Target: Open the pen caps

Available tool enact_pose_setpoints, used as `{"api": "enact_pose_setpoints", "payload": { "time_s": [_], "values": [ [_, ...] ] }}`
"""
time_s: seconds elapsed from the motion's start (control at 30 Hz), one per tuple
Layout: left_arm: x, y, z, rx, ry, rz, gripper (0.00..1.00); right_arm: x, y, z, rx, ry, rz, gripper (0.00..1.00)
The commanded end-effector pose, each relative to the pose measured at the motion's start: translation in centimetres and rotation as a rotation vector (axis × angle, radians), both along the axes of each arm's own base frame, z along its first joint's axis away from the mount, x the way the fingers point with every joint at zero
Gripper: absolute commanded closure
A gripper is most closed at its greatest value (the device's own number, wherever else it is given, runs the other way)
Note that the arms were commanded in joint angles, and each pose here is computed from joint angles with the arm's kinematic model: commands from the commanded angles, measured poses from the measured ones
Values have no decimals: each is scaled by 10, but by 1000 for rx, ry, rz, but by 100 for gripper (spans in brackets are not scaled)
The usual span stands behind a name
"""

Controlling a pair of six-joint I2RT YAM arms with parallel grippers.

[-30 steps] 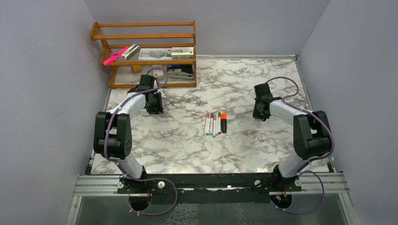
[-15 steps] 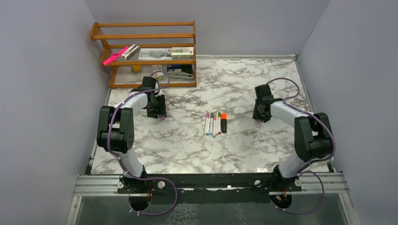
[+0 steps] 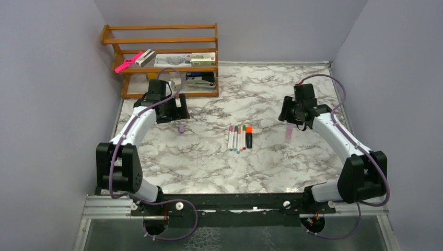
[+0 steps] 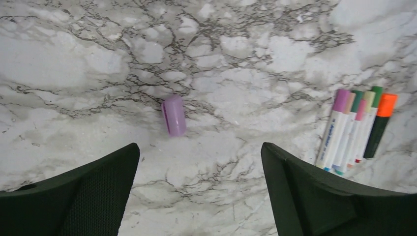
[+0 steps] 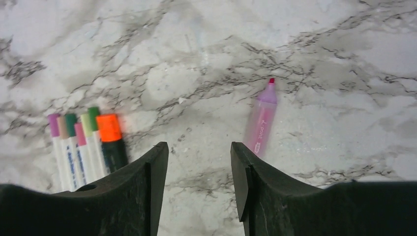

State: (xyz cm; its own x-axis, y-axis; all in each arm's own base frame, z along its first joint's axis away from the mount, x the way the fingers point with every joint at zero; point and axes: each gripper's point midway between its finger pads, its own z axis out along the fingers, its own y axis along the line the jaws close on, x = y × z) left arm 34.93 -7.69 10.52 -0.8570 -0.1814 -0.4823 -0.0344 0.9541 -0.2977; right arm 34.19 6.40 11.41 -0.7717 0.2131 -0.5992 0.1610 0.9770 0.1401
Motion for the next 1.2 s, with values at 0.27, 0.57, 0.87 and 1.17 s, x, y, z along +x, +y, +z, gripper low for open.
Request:
{"api": "enact_pose_setpoints", "payload": {
  "time_s": [0.27,0.57,0.87,1.17],
  "values": [
    [-35,-42,71,-268,-93,-94,1,-31,69,39,199,-26,280,28],
    [-57,-59,86,-346,-111,-148,1,-44,116,13,256,26,394,36],
    [-75,-63,72,-368,-73,-175,1,-51,147,-43,145,147,384,48],
    [-81,-63,67,-365,-70,-184,1,-48,149,-72,65,206,324,56]
  ]
}}
